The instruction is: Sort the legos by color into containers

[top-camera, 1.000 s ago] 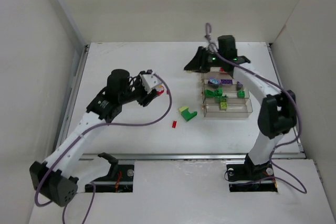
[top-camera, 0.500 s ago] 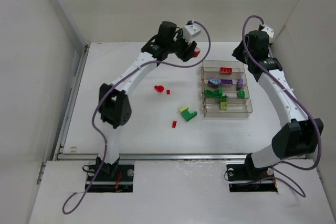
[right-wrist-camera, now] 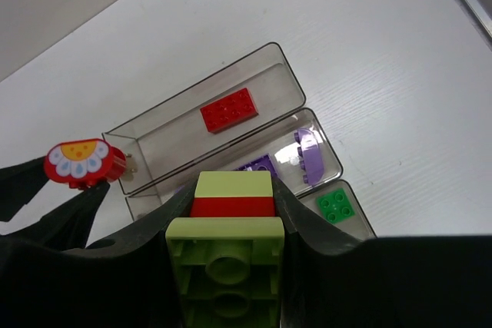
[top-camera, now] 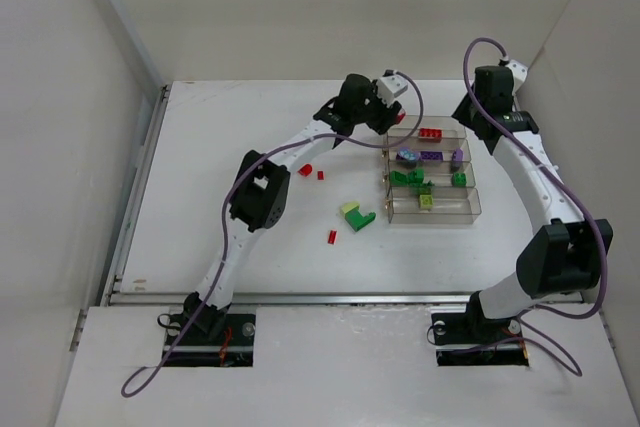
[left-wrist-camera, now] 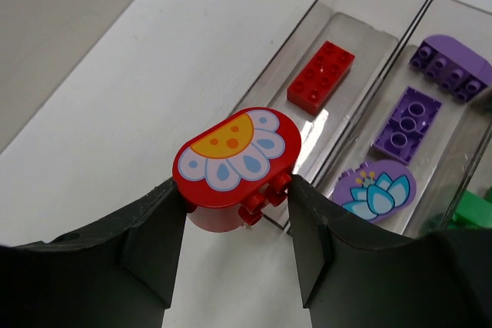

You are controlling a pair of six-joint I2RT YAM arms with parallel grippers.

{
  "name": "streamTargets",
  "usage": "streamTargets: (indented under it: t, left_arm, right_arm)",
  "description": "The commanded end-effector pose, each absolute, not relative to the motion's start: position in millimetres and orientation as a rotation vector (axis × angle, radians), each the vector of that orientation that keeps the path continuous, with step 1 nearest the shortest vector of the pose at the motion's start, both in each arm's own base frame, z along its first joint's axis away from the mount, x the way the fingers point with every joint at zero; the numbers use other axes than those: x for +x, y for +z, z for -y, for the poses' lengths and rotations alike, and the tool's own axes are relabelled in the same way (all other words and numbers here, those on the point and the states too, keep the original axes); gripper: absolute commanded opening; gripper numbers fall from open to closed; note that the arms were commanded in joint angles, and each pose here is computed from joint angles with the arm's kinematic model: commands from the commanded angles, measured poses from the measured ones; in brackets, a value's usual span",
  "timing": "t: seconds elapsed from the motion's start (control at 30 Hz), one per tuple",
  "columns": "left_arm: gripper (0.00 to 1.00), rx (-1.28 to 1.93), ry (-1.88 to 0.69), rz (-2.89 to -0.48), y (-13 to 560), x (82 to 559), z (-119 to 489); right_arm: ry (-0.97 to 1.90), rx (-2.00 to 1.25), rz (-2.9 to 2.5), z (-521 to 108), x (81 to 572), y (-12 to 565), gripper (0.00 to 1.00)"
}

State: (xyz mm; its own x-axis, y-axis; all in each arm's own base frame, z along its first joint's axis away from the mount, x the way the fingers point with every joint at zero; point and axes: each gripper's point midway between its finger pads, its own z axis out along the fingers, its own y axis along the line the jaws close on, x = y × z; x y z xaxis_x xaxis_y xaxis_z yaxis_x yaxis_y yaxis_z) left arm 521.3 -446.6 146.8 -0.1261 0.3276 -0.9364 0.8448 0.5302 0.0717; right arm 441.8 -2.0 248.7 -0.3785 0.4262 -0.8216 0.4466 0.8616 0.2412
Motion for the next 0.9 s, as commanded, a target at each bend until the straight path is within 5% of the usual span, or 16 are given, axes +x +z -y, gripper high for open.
streamTargets:
  t: [0.0, 0.23, 0.4, 0.6, 0.87]
  left_arm:
    - [0.0, 0.899, -0.621, -1.485, 215.2, 530.1, 463.3]
    - [0.12, 0.952, -0.616, -1.523, 178.2, 519.4, 470.0]
    - [0.39, 0.982, -0.593, -1.523, 171.7, 515.9, 472.0]
    - [0.84, 0.937, -0.556, -1.529, 186.2, 519.8, 471.1]
    - [0.94, 0.895, -0.546, -1.504, 260.7, 504.2, 459.5]
  right_arm:
    - [-0.043, 0.624, -2.022, 6.0, 442.0, 250.0, 0.0]
    - [-0.065, 0.606, -2.056, 7.0, 437.1, 241.8, 0.0]
    - [-0.061, 0.592, -2.062, 5.8, 437.1, 241.5, 0.0]
    - [-0.045, 0.564, -2.056, 3.4, 434.8, 248.6, 0.0]
    - [0.047, 0.478, -2.003, -8.7, 428.2, 277.9, 0.0]
